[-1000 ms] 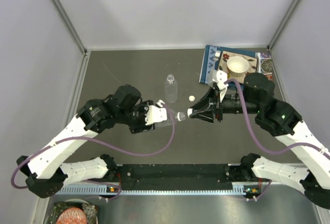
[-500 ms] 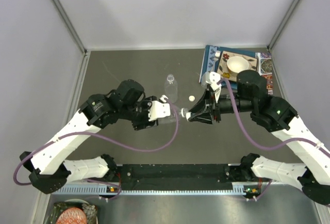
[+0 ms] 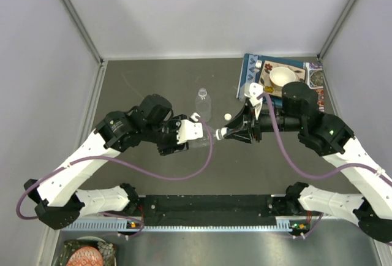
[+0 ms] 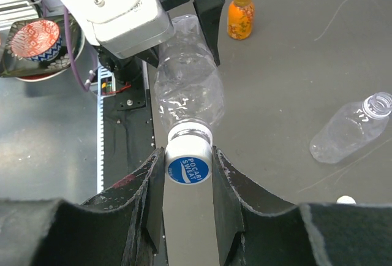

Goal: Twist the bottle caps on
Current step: Screw the bottle cap onto the plastic bottle.

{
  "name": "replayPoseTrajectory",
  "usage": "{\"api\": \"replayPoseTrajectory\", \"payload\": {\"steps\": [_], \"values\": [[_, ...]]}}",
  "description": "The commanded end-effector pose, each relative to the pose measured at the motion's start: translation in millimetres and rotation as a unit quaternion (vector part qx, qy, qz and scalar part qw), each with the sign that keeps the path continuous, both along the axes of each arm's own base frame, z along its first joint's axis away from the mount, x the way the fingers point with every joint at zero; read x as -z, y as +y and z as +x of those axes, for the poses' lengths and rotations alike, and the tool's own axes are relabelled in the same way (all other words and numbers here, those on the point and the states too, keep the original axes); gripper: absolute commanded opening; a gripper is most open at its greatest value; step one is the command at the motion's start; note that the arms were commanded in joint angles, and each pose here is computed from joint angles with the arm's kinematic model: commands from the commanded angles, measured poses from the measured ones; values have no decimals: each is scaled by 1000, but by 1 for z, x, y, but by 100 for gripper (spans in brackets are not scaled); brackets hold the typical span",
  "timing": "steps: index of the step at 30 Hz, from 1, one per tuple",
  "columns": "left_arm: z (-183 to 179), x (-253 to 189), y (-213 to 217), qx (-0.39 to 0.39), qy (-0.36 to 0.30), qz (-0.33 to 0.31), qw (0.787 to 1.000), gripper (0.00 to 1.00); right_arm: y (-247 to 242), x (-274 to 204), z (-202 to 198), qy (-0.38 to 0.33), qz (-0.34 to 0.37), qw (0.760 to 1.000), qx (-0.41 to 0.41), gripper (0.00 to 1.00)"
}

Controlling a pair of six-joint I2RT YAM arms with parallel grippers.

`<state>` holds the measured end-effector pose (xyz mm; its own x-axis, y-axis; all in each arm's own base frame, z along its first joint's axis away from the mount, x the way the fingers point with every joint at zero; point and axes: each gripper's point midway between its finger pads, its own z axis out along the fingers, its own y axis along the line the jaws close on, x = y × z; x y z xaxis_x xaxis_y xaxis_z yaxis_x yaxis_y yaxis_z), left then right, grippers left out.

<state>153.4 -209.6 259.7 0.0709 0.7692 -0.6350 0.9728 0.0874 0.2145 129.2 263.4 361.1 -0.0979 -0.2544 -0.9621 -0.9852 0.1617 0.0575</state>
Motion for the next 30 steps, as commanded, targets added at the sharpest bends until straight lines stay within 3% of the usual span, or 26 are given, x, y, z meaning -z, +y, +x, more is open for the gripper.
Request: {"api": "replayPoseTrajectory", "payload": {"steps": [1, 15, 30], "values": [[-8, -22, -3, 11, -7, -33, 999, 29, 4, -15, 5, -29, 11, 1000, 3, 0], [-9, -32, -8, 16, -9, -49, 999, 27, 17, -10, -4, 10, 7, 999, -45, 0], [6, -60, -32, 5, -25, -92, 995, 21, 25, -7, 1, 40, 24, 998, -32, 0]]}}
